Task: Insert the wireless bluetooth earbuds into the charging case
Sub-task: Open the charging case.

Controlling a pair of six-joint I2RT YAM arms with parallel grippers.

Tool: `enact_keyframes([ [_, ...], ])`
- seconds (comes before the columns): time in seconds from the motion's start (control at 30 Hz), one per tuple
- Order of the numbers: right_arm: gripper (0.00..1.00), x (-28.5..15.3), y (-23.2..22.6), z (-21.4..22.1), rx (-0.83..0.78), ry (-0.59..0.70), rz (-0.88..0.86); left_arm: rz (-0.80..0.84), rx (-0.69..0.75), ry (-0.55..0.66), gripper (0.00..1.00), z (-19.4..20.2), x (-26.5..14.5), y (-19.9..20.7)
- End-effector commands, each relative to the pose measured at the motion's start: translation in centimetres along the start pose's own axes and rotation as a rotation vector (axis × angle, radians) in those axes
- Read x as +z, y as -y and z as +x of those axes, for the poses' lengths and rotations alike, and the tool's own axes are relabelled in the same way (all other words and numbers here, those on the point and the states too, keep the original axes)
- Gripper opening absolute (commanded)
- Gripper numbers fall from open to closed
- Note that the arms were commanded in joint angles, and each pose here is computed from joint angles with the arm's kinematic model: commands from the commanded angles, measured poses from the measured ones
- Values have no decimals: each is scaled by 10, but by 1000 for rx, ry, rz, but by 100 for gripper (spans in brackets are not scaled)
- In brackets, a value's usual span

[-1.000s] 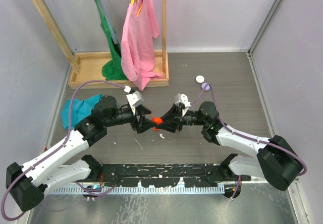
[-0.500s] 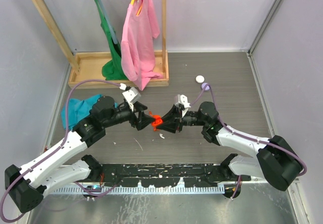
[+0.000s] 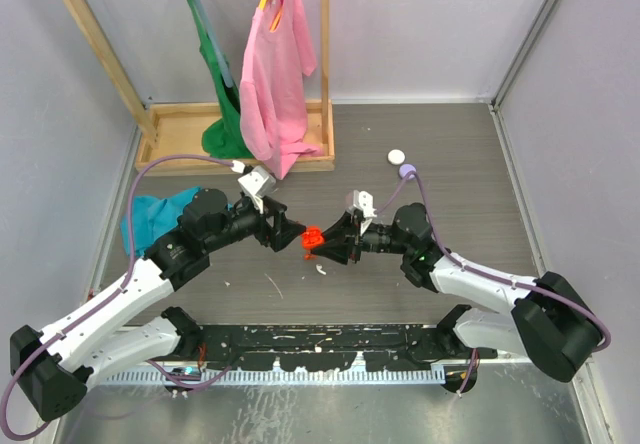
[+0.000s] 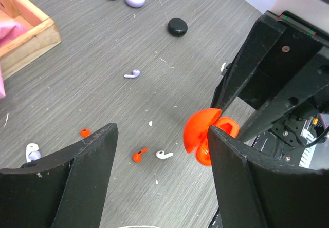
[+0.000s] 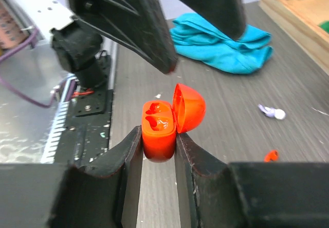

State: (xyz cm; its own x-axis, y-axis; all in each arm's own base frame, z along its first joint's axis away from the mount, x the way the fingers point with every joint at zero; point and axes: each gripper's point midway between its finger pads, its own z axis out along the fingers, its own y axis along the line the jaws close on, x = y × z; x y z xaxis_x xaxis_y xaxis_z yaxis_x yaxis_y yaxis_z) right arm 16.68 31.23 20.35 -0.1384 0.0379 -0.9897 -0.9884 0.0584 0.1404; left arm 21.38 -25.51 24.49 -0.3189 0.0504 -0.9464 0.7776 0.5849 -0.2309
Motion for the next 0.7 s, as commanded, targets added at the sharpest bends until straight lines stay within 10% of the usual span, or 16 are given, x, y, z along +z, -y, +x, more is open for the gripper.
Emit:
enact_keyframes([
  [0.0,10,-11,36,-6,-73,44,234,-61,-61,43,72,-15,0,-8],
  [0.67,10,-74,89,18,-123,181,702,-499,-356,-256,62,94,61,-91],
])
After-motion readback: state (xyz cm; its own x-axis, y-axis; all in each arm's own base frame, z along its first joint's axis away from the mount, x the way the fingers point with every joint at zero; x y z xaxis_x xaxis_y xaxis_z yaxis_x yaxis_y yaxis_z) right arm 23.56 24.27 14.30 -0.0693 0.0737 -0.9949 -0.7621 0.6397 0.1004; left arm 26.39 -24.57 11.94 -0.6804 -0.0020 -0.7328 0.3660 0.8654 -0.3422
